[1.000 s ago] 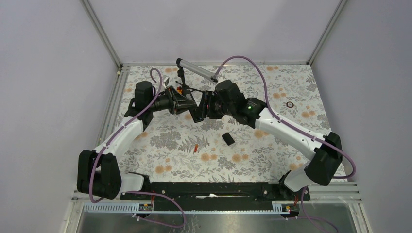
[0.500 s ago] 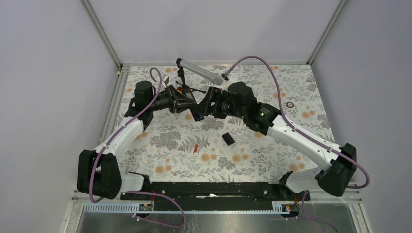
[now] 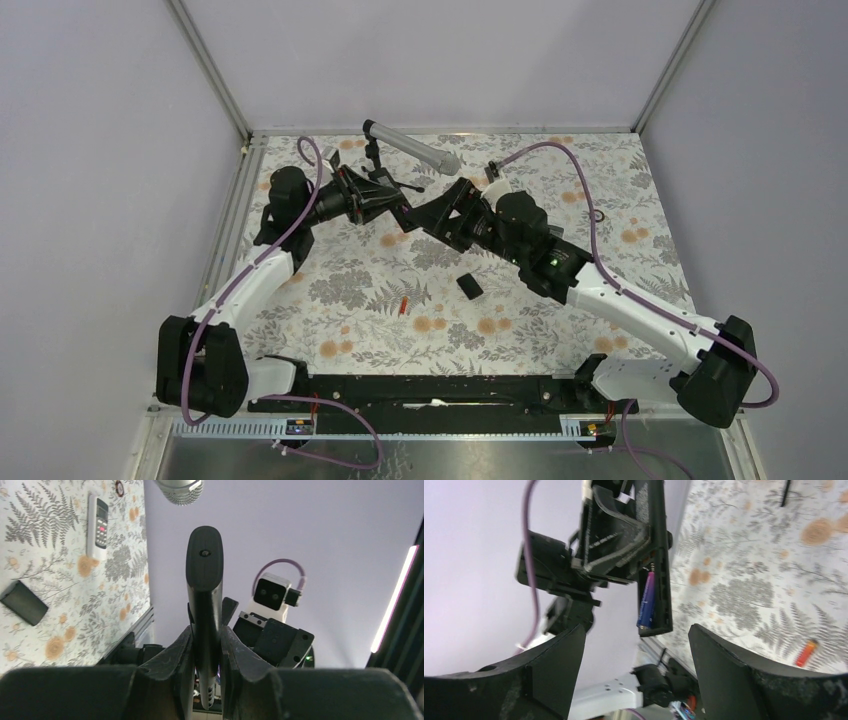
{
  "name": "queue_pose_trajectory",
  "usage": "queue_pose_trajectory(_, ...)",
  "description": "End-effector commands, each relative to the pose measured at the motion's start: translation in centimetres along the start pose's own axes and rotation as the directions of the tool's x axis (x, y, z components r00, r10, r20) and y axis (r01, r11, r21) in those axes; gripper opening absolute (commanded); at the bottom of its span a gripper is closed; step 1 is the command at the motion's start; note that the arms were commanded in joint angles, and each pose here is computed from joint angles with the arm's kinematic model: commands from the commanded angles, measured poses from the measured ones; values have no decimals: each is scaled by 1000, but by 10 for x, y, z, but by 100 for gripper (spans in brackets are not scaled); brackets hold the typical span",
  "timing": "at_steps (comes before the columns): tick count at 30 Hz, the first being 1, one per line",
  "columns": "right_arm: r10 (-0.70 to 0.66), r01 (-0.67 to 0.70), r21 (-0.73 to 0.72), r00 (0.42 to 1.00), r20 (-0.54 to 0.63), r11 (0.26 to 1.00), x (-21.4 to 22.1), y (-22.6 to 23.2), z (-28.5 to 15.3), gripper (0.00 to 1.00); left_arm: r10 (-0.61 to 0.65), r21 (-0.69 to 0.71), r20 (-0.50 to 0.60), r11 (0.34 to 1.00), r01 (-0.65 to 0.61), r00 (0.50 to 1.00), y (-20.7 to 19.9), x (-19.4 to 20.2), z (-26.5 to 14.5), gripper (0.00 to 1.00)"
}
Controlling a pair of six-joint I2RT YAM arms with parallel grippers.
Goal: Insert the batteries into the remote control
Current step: Load the battery into the remote control.
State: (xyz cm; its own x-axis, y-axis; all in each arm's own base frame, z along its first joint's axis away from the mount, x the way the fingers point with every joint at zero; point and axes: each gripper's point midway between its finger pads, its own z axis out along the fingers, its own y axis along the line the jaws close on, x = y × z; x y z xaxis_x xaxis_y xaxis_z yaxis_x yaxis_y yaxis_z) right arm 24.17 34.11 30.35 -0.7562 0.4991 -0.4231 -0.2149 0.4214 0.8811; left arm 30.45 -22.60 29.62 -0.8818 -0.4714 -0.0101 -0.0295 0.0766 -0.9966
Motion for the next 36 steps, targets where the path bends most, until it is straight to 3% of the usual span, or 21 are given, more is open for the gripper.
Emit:
queue_pose_trajectory(1,163,-144,-189,982,92,971,-25,40,-2,83,-12,117,79,993,2,997,-36,-5,-8,0)
queue_pose_trajectory(3,193,-170,-205,977,96,964,-27,42,-2,82,-23,116,92,993,12,995,-36,-6,-9,0)
queue_pose_trajectory(8,252,-214,-239,957,145,947,-36,39,-2,64,-56,122,107,992,43,993,-37,-7,-11,0)
queue_pose_trajectory(22,266,-219,-259,950,163,941,-38,32,1,45,-124,128,117,986,108,985,-35,-6,-14,0)
queue_pose_trajectory(36,221,-184,-224,963,152,957,-34,25,9,39,-128,131,118,985,113,985,-36,-4,-15,0)
